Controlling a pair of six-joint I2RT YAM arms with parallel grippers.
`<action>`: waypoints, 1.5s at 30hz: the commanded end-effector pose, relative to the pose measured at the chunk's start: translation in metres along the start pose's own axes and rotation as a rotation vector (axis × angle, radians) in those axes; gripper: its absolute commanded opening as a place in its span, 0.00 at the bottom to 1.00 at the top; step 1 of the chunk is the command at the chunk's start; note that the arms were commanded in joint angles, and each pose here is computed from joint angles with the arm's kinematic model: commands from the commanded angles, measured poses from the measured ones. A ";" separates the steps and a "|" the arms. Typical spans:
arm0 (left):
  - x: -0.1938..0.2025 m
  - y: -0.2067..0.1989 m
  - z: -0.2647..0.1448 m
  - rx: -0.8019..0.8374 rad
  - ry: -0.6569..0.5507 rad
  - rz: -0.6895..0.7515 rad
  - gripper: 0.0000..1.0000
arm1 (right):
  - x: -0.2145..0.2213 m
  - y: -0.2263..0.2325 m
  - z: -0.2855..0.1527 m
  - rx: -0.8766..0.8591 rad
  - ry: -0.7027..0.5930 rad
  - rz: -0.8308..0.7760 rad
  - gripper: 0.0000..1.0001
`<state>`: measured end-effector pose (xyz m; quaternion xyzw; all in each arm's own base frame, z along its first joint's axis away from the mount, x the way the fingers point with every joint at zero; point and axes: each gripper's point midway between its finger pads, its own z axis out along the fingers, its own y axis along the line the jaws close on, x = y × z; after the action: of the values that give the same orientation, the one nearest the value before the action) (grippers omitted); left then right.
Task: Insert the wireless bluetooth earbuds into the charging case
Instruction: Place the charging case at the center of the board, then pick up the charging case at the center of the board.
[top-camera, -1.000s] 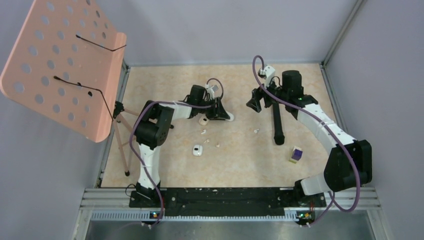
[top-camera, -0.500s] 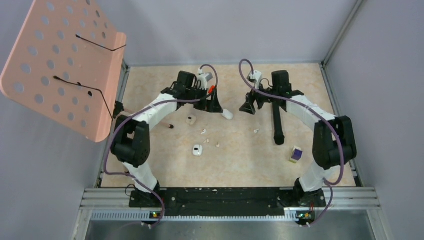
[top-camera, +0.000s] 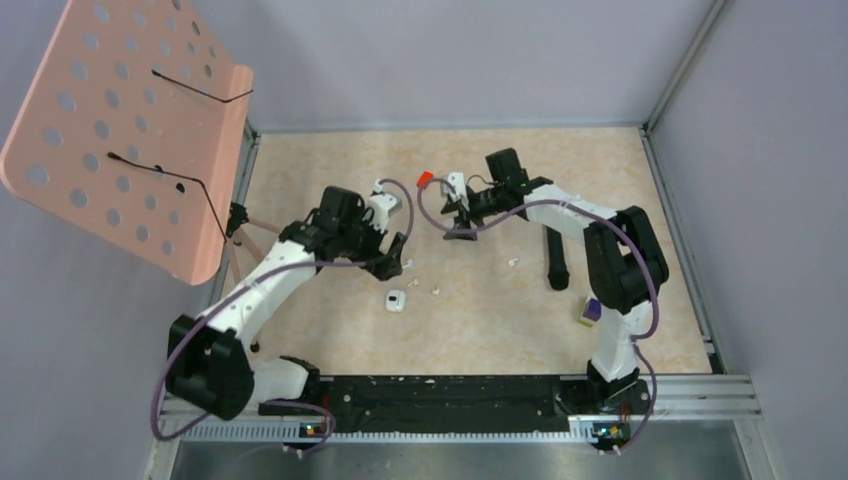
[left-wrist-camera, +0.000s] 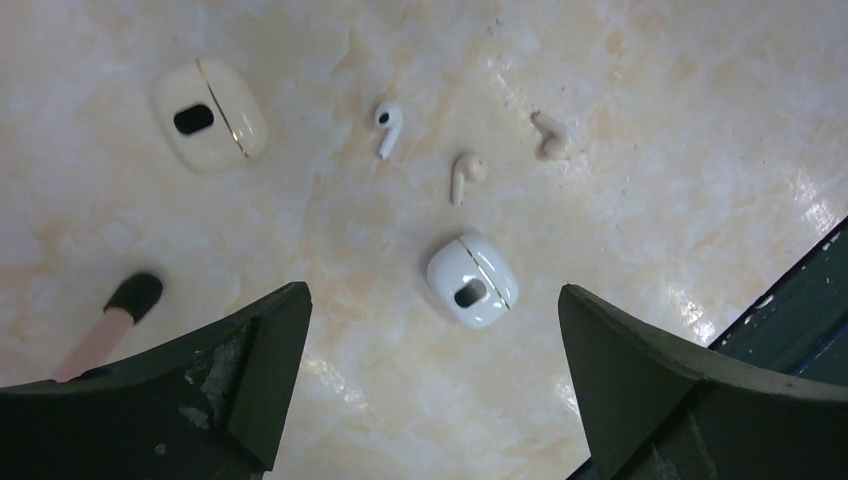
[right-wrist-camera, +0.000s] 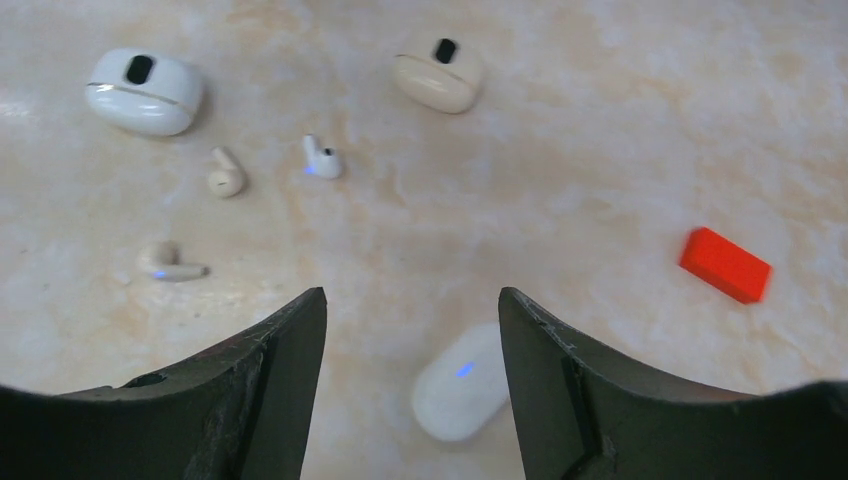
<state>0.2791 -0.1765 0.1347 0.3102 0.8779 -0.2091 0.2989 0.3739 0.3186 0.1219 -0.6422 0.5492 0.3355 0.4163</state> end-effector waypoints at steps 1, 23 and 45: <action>0.010 0.002 -0.016 -0.080 -0.093 -0.013 0.99 | -0.017 0.047 0.007 -0.131 -0.030 -0.207 0.62; 0.067 -0.029 -0.061 0.178 0.142 -0.061 0.80 | -0.033 -0.012 0.121 -0.085 -0.082 0.039 0.68; 0.045 -0.026 -0.098 0.061 0.046 -0.056 0.99 | -0.013 -0.022 0.182 0.112 -0.006 0.249 0.82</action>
<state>0.1919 -0.1241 0.1698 0.2839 0.8966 -0.2439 0.2365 0.3938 0.4763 0.0595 -0.5456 0.6389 0.3701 0.3965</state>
